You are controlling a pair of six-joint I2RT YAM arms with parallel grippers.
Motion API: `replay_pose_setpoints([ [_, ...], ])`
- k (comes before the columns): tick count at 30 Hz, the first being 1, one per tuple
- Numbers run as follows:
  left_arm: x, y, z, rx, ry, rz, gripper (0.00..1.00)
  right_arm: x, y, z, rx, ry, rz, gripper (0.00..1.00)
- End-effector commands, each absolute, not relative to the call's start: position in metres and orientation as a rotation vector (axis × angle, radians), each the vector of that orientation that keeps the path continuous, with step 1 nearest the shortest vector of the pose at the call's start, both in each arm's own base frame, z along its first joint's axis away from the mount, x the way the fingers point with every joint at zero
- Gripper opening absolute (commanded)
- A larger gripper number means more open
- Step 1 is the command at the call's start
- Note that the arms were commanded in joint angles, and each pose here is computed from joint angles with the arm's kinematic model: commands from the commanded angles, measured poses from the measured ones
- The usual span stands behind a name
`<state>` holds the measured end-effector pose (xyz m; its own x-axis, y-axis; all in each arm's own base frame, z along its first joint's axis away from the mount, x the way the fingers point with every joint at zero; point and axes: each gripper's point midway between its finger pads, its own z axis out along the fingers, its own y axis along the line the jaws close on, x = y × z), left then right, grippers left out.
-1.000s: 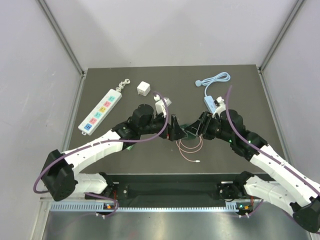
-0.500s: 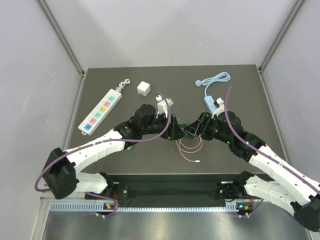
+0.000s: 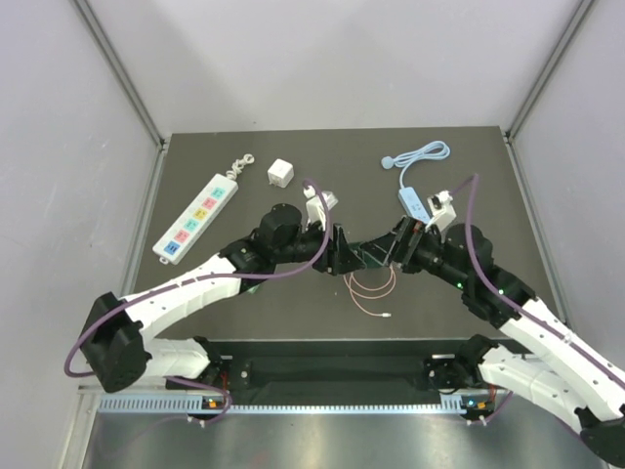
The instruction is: Insert the plug
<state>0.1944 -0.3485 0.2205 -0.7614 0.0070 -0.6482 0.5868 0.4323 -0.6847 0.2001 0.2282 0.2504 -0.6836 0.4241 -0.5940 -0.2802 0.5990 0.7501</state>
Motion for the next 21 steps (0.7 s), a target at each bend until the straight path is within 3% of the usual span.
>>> replay_pose_setpoints([
  [1, 0.189, -0.348, 0.273, 0.505, 1.960, -1.424, 0.00, 0.186, 0.230, 0.310, 0.015, 1.824, 1.250, 0.98],
  [11, 0.157, -0.342, 0.343, 0.571, 1.745, -1.631, 0.00, 0.164, 0.207, 0.340, -0.034, 1.652, 1.272, 1.00],
  [21, 0.117, -0.330, 0.415, 0.649, 1.483, -1.894, 0.00, 0.123, 0.219, 0.381, -0.166, 1.386, 1.597, 0.99],
])
